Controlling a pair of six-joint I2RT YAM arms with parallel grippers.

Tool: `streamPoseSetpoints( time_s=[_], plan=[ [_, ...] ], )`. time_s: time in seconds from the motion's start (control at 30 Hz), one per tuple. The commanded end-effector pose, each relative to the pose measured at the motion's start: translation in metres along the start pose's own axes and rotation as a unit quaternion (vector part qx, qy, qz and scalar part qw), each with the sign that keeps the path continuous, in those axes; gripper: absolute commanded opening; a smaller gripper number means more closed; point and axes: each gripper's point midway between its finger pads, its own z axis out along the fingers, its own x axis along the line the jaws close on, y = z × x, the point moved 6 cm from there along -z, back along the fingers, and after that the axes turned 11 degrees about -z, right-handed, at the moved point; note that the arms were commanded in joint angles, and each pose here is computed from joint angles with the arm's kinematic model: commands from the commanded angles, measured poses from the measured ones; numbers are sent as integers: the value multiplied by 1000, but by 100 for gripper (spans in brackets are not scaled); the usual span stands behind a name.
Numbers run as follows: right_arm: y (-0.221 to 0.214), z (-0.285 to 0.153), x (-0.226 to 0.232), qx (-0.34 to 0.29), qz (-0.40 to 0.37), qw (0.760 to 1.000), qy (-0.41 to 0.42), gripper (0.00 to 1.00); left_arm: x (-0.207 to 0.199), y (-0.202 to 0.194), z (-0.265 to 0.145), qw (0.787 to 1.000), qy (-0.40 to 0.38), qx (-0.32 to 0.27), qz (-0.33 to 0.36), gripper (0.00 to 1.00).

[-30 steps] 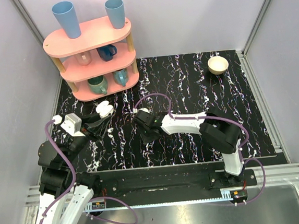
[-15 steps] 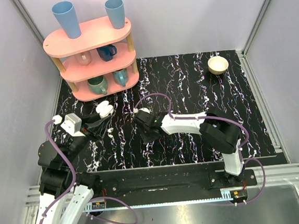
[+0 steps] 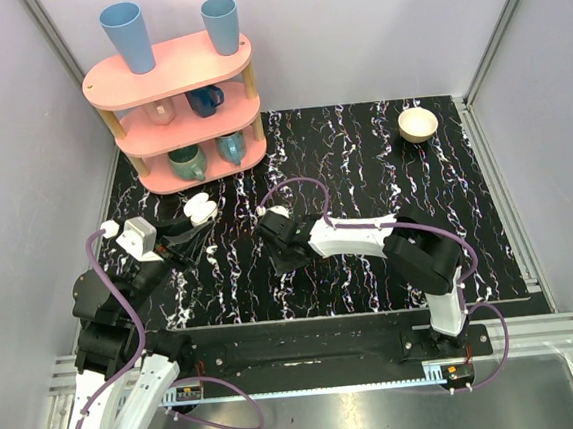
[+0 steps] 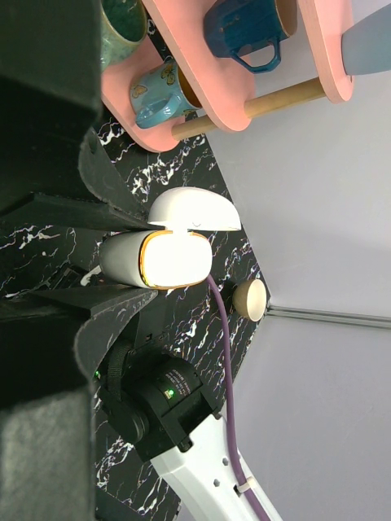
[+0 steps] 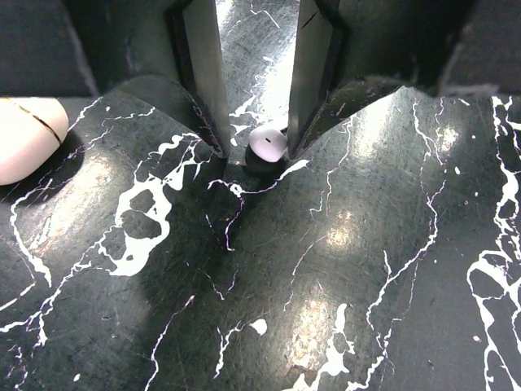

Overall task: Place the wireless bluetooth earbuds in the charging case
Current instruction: Pick up the right earbud from the center of the board.

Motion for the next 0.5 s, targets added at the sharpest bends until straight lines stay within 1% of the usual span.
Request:
streamPoseSetpoints(
  time_s=[0.0, 0.3, 0.47],
  plan=[
    [2, -9, -2, 0, 8, 1000, -17, 41, -3, 8, -1, 1000, -4, -18, 3, 0],
    [-4, -4, -1, 15, 25, 999, -18, 39, -2, 8, 0, 1000, -3, -17, 4, 0],
    [2, -7, 0, 3, 18, 1000, -13, 30, -2, 6, 1, 1000, -5, -15, 1, 0]
  ],
)
